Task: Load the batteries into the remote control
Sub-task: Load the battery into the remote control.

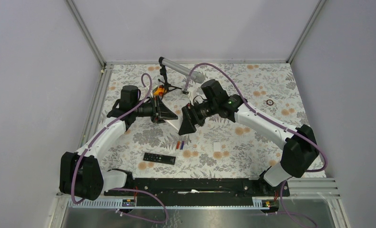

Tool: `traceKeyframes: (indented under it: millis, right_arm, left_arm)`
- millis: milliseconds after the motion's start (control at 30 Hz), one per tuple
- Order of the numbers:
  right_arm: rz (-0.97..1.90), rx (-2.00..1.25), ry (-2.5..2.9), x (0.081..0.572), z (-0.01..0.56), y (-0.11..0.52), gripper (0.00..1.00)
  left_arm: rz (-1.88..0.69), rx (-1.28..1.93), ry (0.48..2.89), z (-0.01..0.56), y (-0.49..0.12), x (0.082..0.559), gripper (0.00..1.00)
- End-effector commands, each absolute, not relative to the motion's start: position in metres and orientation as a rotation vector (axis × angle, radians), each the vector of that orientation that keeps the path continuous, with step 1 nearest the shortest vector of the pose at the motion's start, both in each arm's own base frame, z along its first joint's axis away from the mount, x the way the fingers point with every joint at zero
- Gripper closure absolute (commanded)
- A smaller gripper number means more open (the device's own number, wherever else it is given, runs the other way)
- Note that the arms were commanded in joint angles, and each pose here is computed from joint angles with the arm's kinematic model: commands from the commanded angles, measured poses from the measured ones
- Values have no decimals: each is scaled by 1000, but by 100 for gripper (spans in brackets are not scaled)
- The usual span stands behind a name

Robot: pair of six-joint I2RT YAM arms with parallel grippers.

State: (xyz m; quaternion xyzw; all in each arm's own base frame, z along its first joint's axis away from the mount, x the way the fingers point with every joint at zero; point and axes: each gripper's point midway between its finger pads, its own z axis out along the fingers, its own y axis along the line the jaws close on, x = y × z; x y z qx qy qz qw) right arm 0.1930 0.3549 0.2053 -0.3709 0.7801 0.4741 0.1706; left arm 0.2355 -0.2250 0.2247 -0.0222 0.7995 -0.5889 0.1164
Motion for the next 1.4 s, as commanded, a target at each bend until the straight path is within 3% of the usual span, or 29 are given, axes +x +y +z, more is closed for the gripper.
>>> traceKeyframes:
  millis: [0,433,800,1067,1367]
  right_arm:
    - [1428,-1077,2082,188,231,363,16]
    - [1476,-1121,2058,179,232,362,38]
    - [1441,-1109,2061,183,230,361,42]
    - [1399,-1047,2063,194,237,364,14]
    - [1451,-1130,1987,181,238,360,11]
  left_arm:
    - [-1700,-2,2288,235,-226,243,100]
    - [-1694,-2,2290,234,-225,244,100]
    - [-1707,-3,2287,238,-226,244,100]
    - [-1707,12,2282,239,-226,242,100]
    - [-1704,0,2290,241,-226,245,100]
